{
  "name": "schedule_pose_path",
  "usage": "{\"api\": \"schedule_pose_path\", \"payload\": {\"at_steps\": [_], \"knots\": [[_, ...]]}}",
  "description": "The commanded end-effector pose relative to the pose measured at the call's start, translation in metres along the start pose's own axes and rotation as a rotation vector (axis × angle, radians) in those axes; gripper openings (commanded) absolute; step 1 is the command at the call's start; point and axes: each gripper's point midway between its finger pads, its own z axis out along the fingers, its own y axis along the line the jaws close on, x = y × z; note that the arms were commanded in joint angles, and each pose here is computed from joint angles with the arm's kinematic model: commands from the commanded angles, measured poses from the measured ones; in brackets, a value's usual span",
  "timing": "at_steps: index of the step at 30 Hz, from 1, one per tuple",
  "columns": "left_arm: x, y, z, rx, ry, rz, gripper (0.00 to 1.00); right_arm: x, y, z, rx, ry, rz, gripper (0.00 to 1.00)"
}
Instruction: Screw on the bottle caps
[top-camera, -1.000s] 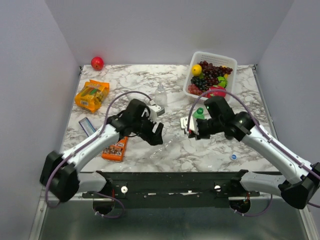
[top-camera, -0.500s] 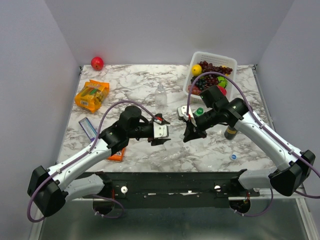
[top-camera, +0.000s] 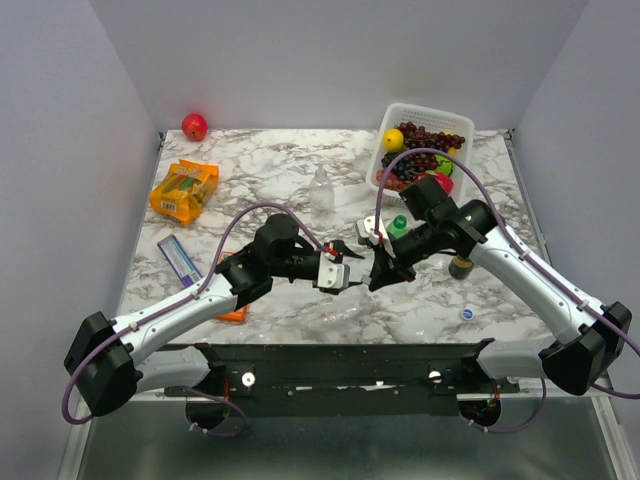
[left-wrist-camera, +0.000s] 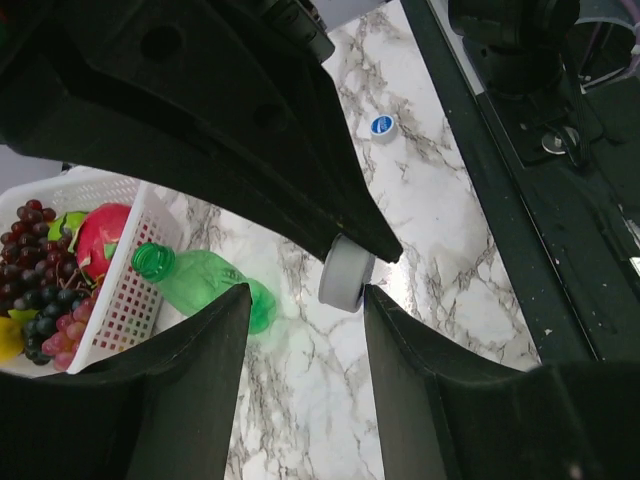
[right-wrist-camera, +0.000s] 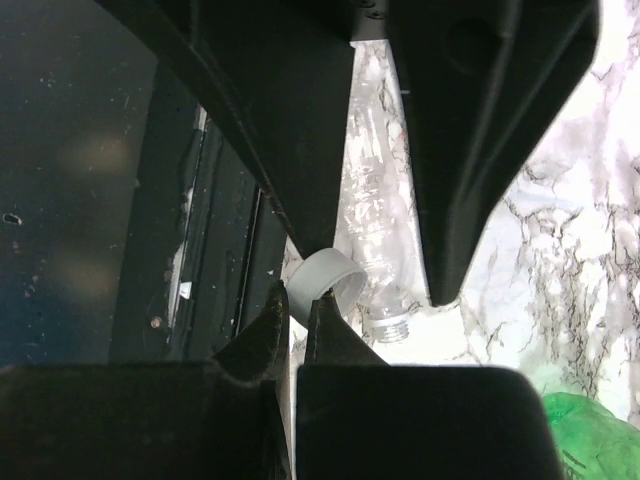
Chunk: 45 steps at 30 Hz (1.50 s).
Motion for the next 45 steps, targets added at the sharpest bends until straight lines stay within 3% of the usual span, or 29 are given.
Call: {"api": "schedule_pose_path", "payload": {"at_steps": [1, 7, 16, 19, 22, 23, 26, 30, 33, 34, 36, 38, 40, 42, 45], "knots": [[-0.027, 0.004, 0.007, 0.018, -0.093, 0.024, 0.56, -0.006, -0.005, -0.001, 0.020, -0.026, 0.003, 0.01], [-0.026, -0.003, 0.011, 0.062, -0.097, 0.000, 0.51, -0.007, -0.009, -0.001, 0.033, -0.024, 0.001, 0.01], [-0.021, -0.006, 0.015, 0.103, -0.079, 0.010, 0.37, -0.006, -0.011, -0.002, 0.047, -0.014, 0.003, 0.01], [-0.018, -0.006, 0.017, 0.114, -0.072, -0.002, 0.29, -0.004, -0.011, -0.002, 0.054, -0.009, 0.006, 0.01], [-0.018, -0.008, 0.018, 0.125, -0.075, -0.013, 0.13, -0.001, -0.014, -0.003, 0.073, 0.005, 0.013, 0.02], [-0.018, -0.009, 0.018, 0.131, -0.077, -0.022, 0.05, 0.000, -0.015, -0.003, 0.084, 0.013, 0.027, 0.07], [-0.014, -0.013, 0.019, 0.132, -0.081, -0.047, 0.01, 0.001, -0.034, -0.022, 0.241, 0.078, 0.056, 0.37], [-0.010, -0.010, 0.026, 0.079, -0.085, -0.258, 0.00, 0.002, -0.064, -0.084, 0.565, 0.191, 0.008, 0.52], [0.003, -0.004, 0.040, 0.050, -0.061, -0.434, 0.00, -0.006, -0.078, -0.142, 0.848, 0.175, 0.012, 0.57], [0.007, -0.003, 0.045, 0.036, -0.049, -0.546, 0.00, -0.018, -0.092, -0.168, 0.995, 0.115, 0.005, 0.58], [0.010, 0.001, 0.061, 0.034, -0.040, -0.667, 0.00, -0.030, -0.083, -0.220, 1.259, 0.005, 0.040, 0.74], [0.002, -0.005, 0.075, 0.066, -0.050, -0.690, 0.00, -0.044, -0.072, -0.253, 1.423, -0.130, -0.013, 0.90], [0.011, -0.033, 0.096, 0.162, 0.001, -0.717, 0.00, -0.046, -0.070, -0.263, 1.498, -0.189, -0.038, 0.94], [0.023, -0.043, 0.118, 0.214, 0.029, -0.855, 0.00, -0.043, -0.068, -0.263, 1.506, -0.216, -0.008, 0.94], [0.036, -0.051, 0.146, 0.241, 0.047, -0.952, 0.00, -0.035, -0.061, -0.256, 1.484, -0.251, 0.062, 0.93]]}}
